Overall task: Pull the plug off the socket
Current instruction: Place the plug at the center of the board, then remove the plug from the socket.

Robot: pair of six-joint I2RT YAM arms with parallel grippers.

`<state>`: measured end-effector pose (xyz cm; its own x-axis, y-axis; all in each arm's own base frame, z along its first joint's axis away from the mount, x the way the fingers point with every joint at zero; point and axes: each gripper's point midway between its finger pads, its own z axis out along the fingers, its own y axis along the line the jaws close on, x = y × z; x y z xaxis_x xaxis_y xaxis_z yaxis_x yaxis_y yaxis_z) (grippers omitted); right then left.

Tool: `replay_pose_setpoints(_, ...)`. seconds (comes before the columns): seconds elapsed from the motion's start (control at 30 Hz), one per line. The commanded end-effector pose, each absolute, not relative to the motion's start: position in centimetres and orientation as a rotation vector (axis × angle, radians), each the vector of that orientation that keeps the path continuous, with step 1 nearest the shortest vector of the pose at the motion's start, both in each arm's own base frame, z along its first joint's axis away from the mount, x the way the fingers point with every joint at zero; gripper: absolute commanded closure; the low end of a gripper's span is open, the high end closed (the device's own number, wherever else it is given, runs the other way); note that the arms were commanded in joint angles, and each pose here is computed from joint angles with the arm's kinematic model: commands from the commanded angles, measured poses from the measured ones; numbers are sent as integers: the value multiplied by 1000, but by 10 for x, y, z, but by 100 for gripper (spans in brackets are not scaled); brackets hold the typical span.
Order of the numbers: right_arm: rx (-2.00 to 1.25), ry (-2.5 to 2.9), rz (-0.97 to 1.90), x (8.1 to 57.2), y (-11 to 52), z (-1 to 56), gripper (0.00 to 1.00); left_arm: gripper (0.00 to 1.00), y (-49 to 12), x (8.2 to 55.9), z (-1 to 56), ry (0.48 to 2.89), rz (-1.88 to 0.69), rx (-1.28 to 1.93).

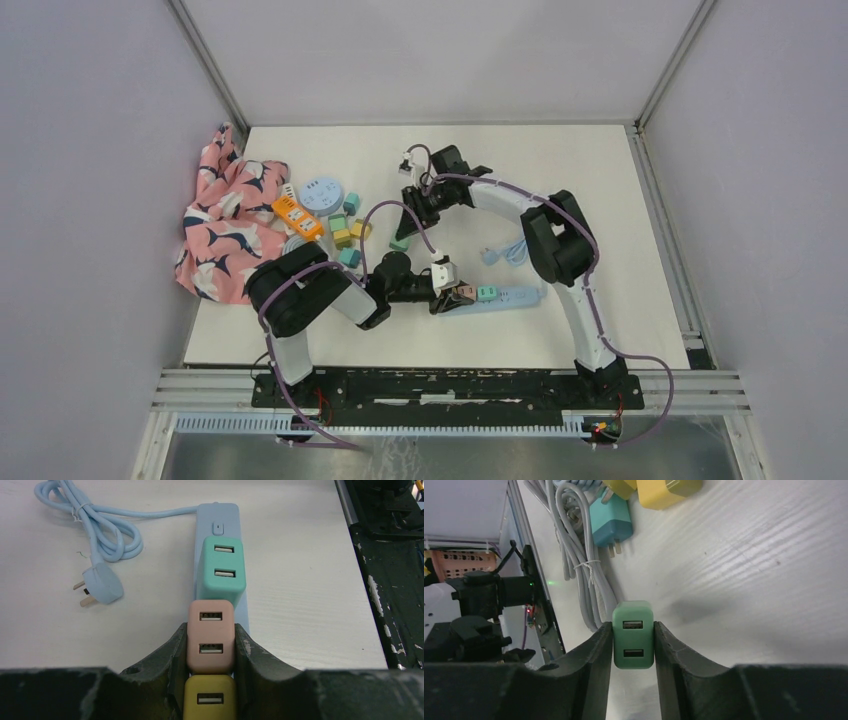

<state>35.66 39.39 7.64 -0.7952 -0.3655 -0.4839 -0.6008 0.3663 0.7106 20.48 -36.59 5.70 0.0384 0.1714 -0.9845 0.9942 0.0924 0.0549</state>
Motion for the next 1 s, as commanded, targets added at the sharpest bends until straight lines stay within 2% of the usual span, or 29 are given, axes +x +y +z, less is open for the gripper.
replay_pose_setpoints(0.0, -813, 2331, 1514, 364, 423, 100, 57, 97, -360, 210, 48, 1376, -991, 1274)
replay_pose_setpoints(0.07, -830, 2331, 1509, 363, 422, 102, 49, 97, -360, 210, 47, 1379, -990, 1273)
replay_pose_setpoints(0.1, -850, 2322, 1488, 364, 419, 106, 37, 97, -360, 210, 47, 1381, -988, 1272)
replay_pose_setpoints(0.13, -872, 2317, 1458, 366, 414, 110, 30, 97, -361, 210, 47, 1379, -989, 1272)
replay_pose_setpoints(0.23, -909, 2268, 1395, 375, 394, 131, 19, 97, -361, 211, 47, 1380, -990, 1272)
replay_pose_setpoints(0.47, -950, 2134, 1205, 382, 300, 179, 21, 97, -360, 210, 47, 1379, -989, 1271)
replay_pose_setpoints(0.67, -1083, 2036, 968, 347, 209, 199, 21, 97, -360, 211, 48, 1379, -986, 1267)
replay_pose_setpoints(0.8, -1213, 1886, 980, 302, 194, 203, 19, 97, -360, 212, 48, 1381, -983, 1264)
replay_pose_setpoints(0.97, -1391, 1667, 1001, 256, 193, 200, 9, 97, -360, 214, 49, 1388, -975, 1253)
